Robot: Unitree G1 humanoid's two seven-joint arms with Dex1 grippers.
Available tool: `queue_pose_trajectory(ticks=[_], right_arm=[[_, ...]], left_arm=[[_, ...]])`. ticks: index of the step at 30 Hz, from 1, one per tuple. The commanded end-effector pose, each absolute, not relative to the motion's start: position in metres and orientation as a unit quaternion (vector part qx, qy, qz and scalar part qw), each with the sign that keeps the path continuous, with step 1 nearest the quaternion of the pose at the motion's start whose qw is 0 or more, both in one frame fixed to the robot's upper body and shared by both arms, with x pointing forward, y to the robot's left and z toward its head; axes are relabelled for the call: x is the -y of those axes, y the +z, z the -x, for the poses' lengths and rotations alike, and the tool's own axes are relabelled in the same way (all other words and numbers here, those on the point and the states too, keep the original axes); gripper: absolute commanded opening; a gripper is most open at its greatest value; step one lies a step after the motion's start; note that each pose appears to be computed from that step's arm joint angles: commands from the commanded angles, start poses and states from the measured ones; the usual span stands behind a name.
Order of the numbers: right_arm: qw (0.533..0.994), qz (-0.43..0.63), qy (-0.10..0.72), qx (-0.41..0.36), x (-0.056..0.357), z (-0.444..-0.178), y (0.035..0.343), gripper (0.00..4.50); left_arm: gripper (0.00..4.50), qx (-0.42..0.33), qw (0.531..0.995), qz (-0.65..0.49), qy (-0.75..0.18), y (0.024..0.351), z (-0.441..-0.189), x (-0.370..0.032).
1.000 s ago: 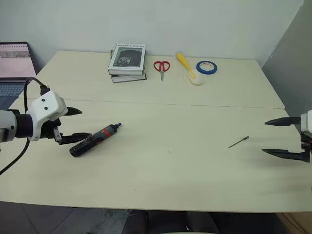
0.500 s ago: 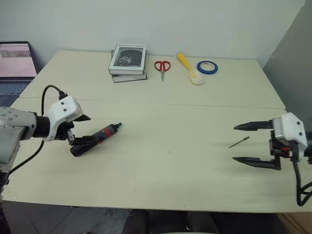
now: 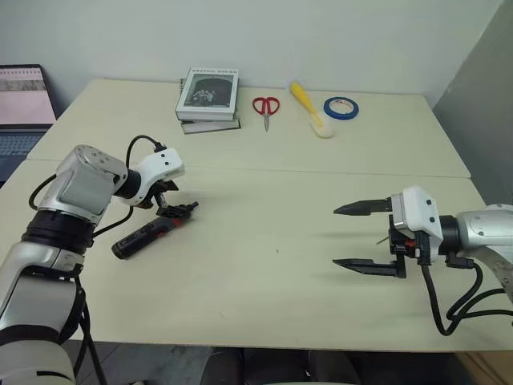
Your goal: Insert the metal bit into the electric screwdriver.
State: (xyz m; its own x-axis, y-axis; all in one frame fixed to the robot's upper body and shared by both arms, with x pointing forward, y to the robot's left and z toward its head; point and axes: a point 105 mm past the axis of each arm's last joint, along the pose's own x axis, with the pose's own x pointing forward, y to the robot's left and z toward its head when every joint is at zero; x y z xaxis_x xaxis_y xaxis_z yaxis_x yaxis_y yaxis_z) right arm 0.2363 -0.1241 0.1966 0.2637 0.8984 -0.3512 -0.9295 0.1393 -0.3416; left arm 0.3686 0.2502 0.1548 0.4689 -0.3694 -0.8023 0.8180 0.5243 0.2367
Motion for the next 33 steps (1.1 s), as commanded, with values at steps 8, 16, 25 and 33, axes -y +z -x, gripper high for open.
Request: queue_pose_trajectory(ticks=[8,16,25,33], right_arm=[[0.749,0.256,0.611,-0.005,0.104,-0.229,0.206,4.50],[0.749,0.243,0.616,-0.028,0.094,-0.222,0.193,4.50],[0.750,0.231,0.619,-0.022,0.084,-0.220,0.186,4.50],[0.753,0.229,0.617,-0.022,0.083,-0.219,0.184,4.50]], left_arm=[[4.49,-0.387,0.782,-0.301,-0.384,0.161,-0.366,-0.251],[4.49,-0.412,0.770,-0.302,-0.381,0.161,-0.358,-0.265],[4.49,-0.416,0.768,-0.309,-0.375,0.157,-0.368,-0.258],[4.49,-0.426,0.764,-0.311,-0.372,0.147,-0.377,-0.256]])
